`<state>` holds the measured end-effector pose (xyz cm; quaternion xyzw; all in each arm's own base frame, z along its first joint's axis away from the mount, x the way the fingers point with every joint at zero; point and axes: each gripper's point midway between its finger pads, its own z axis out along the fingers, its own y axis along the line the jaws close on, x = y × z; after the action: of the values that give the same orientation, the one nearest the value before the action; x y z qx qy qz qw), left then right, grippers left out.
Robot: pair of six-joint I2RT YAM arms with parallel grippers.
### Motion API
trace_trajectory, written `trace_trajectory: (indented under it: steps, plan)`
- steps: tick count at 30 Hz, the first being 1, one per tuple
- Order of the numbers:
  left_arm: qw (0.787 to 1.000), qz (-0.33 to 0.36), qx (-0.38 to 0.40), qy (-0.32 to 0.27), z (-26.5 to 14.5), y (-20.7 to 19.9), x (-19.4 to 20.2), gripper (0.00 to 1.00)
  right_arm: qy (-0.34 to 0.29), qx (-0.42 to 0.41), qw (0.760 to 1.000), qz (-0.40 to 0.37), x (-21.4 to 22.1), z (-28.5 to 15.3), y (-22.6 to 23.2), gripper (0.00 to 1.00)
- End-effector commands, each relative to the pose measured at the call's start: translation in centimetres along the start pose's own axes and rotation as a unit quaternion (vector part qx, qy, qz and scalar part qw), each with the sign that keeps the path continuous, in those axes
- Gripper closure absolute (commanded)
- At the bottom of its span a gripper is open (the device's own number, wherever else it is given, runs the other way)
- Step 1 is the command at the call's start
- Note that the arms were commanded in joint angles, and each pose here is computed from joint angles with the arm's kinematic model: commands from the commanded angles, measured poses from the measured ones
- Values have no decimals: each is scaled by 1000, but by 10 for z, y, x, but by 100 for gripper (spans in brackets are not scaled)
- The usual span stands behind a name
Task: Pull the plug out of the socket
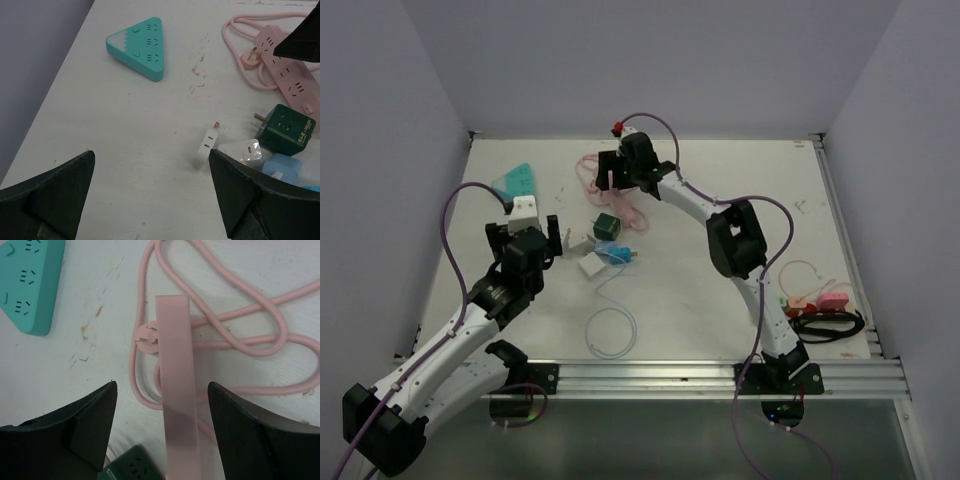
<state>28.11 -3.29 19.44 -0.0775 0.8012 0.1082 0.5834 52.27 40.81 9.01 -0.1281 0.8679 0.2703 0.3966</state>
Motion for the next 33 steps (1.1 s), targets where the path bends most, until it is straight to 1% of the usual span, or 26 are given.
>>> trace_trajectory:
  steps: [1, 2, 3, 4, 5, 6, 8, 9, 10, 11, 12, 13, 14, 15, 16, 17, 18, 19, 22, 23, 24, 25, 26, 28, 31, 33]
  plan:
    - [1000, -13, -8, -25, 0, 3, -13, 0, -53, 23, 998, -20, -55, -43, 5, 23]
    - [1000, -14, -8, -25, 1, 3, -13, 0, -71, 29, 997, -21, -71, -64, 8, 23]
    - [1000, -14, -7, -24, 0, 3, -14, 0, -75, 49, 996, -19, -72, -72, 1, 23]
    - [1000, -14, -7, -24, 0, 3, -14, 0, -60, 72, 995, -14, -58, -78, -14, 22]
    - [1000, -13, -7, -24, 0, 3, -13, 0, -73, 89, 993, -9, -69, -101, -16, 21]
    - [1000, -14, -8, -24, 0, 3, -14, 0, -63, 127, 990, -2, -55, -109, -36, 19]
    - [1000, -14, -7, -24, 0, 3, -13, 0, -58, 169, 984, 6, -49, -132, -54, 16]
    - [1000, -15, -7, -25, 0, 3, -14, 0, -75, 180, 981, 16, -59, -157, -54, 14]
    - [1000, -14, -8, -25, 0, 3, -14, 0, -65, 220, 973, 25, -44, -168, -76, 13]
    - [1000, -16, -8, -26, 0, 3, -15, 0, -64, 233, 970, 35, -40, -180, -82, 12]
    - [1000, -15, -8, -26, 0, 4, -15, 1, -76, 241, 966, 57, -44, -204, -83, 11]
    - [999, -16, -8, -26, 0, 4, -15, 0, -62, 263, 960, 69, -26, -215, -99, 9]
    - [1000, -14, -9, -25, 0, 4, -14, 1, -55, 277, 956, 78, -16, -226, -106, 7]
    - [999, -15, -10, -27, 0, 4, -15, 0, -40, 300, 948, 101, 5, -236, -123, 6]
    - [999, -16, -10, -27, 0, 4, -16, 0, -58, 309, 942, 113, 1, -258, -125, 5]
    - [999, -16, -10, -28, 0, 4, -16, 0, -46, 324, 937, 122, 14, -269, -132, 5]
    - [999, -16, -10, -28, 0, 5, -16, 0, -37, 346, 926, 147, 33, -281, -146, 3]
    - [999, -15, -10, -28, -1, 5, -16, 0, -50, 352, 921, 159, 34, -299, -147, 2]
    - [999, -18, -9, -30, -1, 4, -17, 0, -30, 409, 892, 188, 77, -332, -168, 1]
    - [999, -16, -10, -29, -1, 5, -17, 0, -33, 433, 880, 191, 84, -354, -172, 1]
    - [999, -16, -10, -29, 0, 5, -16, 0, -27, 453, 866, 208, 102, -363, -180, 1]
    - [999, -16, -9, -29, 0, 4, -16, 0, -28, 469, 855, 220, 111, -375, -184, 1]
    - [999, -15, -9, -29, 0, 4, -16, 0, -27, 490, 837, 240, 124, -393, -186, 1]
    - [999, -14, -7, -28, 0, 3, -16, 0, -19, 515, 818, 257, 145, -411, -194, 1]
    - [1000, -13, -5, -26, 0, 2, -14, 1, -29, 552, 785, 280, 168, -440, -203, 1]
    - [1000, -13, -5, -26, 1, 2, -14, 0, -31, 565, 768, 300, 185, -453, -207, 1]
